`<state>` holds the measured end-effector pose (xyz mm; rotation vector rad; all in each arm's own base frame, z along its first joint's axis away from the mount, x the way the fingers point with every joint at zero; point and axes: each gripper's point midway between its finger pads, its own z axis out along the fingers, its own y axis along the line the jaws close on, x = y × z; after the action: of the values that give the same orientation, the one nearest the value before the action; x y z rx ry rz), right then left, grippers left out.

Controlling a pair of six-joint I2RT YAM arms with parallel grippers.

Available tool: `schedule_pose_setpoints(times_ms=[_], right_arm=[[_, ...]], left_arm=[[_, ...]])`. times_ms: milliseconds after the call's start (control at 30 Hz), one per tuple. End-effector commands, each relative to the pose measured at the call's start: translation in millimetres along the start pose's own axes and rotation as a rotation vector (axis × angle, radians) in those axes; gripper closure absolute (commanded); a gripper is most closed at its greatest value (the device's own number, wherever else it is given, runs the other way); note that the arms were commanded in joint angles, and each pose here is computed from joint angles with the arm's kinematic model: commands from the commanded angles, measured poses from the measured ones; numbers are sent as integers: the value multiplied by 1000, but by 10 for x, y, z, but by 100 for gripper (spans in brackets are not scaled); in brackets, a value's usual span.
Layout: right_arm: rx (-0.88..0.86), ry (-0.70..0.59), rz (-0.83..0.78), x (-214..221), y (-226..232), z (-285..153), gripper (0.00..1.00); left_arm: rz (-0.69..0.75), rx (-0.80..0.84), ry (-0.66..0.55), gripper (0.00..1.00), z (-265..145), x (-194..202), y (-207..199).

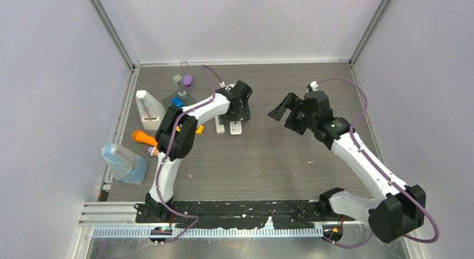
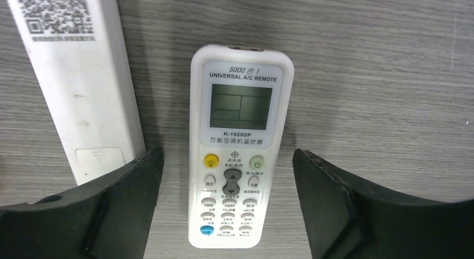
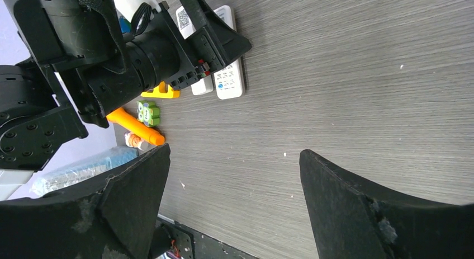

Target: Load the batteries into the remote control

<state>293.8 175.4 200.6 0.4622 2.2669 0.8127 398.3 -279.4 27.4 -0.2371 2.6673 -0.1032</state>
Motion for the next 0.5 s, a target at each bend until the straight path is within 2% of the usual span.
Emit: schedule_pose_setpoints(times_ms=[0,133,267,400,467], right_arm=[[-14,-16,-29,-101,67,-55,9],[18,-14,-61,-134,22,-137,8],[56,-29,-102,-180,-72,-228,8],[163,-91,-167,-288,-312,-383,6],[253,-184,-213,-443,-476,-541,6]], left_arm=[[23,41,-50,11,-305,-186,-66],[45,154,-115,1,-655,-337,-263],[80,260,-210,0,-1192,-444,-368],[87,353,-302,0,-1739,-401,-211],[86,381,-362,0,-2024,-395,-50]])
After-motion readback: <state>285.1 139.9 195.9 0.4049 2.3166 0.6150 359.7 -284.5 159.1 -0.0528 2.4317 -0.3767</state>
